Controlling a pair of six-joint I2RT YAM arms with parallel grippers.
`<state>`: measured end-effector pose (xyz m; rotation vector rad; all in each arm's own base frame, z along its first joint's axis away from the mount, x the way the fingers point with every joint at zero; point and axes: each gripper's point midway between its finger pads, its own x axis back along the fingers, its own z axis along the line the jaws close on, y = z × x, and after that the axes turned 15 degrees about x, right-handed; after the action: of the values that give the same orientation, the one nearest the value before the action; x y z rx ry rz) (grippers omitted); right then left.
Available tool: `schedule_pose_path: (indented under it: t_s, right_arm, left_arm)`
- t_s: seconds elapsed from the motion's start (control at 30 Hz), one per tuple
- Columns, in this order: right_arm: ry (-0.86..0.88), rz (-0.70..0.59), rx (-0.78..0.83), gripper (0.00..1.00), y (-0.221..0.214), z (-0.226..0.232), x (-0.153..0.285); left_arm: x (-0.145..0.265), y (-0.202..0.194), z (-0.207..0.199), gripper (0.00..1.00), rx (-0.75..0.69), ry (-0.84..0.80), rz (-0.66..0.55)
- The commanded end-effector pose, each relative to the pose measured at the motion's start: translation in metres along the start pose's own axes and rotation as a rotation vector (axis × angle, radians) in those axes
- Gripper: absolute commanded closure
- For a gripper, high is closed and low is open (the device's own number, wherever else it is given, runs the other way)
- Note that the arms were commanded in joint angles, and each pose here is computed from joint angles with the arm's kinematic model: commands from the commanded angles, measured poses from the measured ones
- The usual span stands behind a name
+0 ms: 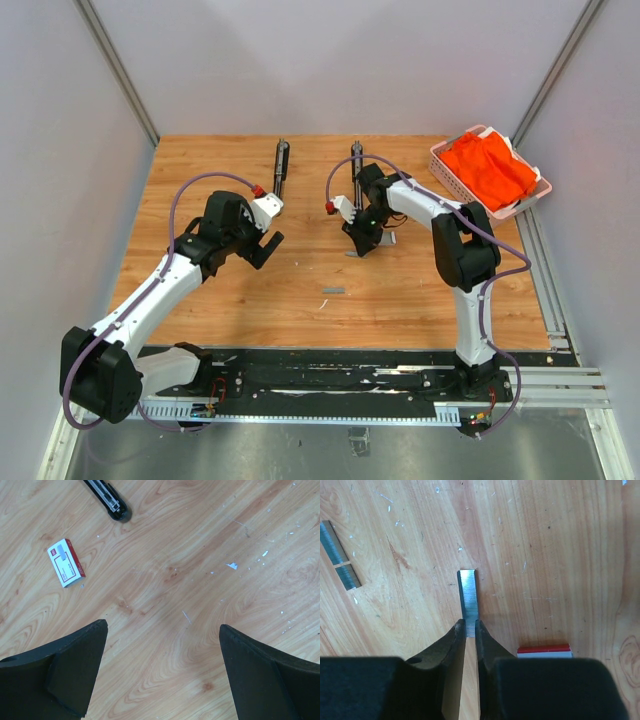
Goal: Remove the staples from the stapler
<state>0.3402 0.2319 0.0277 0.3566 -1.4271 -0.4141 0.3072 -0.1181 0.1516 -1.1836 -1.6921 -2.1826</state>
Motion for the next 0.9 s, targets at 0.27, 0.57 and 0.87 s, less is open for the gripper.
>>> schedule_pose_path:
  t_s: [0.27,0.57,0.87]
  right_arm:
    - [-0.01,-0.055,0.002,0.86,0.012,-0.002,0.007]
    - [-0.035,-0.074,-0.003,0.85,0.016,-0.007,0.011]
    - [-0.06,-0.03,-0.032,0.86,0.004,-0.015,0.001]
  left_arm:
    - [0.0,0.003,0.003,0.02,-0.008,0.008,-0.02]
    - [0.0,0.003,0.003,0.02,-0.007,0.006,-0.022]
    - [0.001,0.004,0.003,0.02,-0.007,0.006,-0.024]
